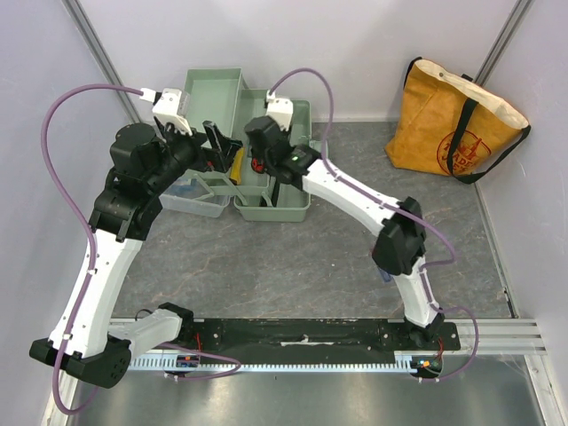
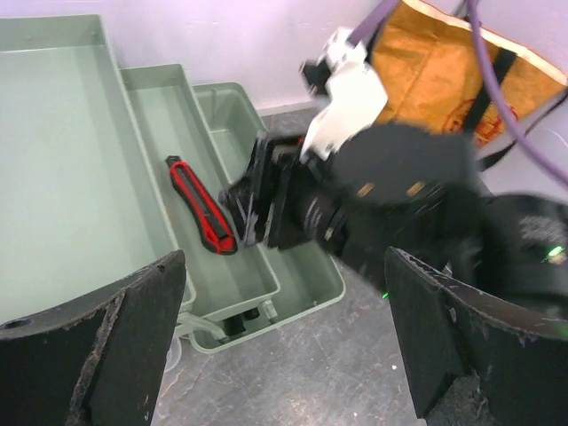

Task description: Pack the tool kit

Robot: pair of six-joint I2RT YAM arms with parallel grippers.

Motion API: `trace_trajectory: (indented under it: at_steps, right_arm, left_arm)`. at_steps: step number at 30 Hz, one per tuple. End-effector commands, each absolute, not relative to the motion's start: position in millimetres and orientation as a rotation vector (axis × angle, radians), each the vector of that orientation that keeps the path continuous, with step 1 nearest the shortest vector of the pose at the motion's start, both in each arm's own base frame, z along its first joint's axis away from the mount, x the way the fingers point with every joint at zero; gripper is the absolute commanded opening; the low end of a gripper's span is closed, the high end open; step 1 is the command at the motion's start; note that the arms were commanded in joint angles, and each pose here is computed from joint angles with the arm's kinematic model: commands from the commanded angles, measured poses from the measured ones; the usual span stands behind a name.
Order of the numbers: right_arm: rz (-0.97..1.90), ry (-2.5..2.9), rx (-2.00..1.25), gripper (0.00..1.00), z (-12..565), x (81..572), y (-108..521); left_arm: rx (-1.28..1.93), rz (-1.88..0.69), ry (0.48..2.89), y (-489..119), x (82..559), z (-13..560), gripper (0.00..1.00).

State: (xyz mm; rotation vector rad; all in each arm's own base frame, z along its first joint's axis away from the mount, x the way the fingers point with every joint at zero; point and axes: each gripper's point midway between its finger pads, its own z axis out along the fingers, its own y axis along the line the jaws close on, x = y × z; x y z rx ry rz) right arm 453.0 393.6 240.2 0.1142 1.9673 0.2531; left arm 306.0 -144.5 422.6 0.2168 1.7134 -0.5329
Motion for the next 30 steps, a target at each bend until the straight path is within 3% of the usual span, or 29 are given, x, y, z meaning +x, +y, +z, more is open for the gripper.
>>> trace_trajectory:
  at_steps: [1,9,14,22,30]
  right_arm:
    - [0.333,1.864,0.116,0.6,340,445,336]
    - [0.028,2.078,0.034,0.82,266,407,207]
    - [-0.088,2.282,0.019,0.89,203,359,150]
    - [-0.09,2.552,-0.053,0.85,111,280,123]
    - [-0.183,2.71,-0.051,0.76,58,255,101]
  left_arm:
    - [0.36,-0.612,1.637,-163,295,439,0.97]
    - [0.605,-0.918,1.712,-213,275,419,0.93]
    - [0.65,-1.024,1.744,-230,274,403,0.93]
    - [0.692,-1.097,1.761,-244,271,391,0.93]
    - [0.695,-1.101,1.76,-245,270,391,0.93]
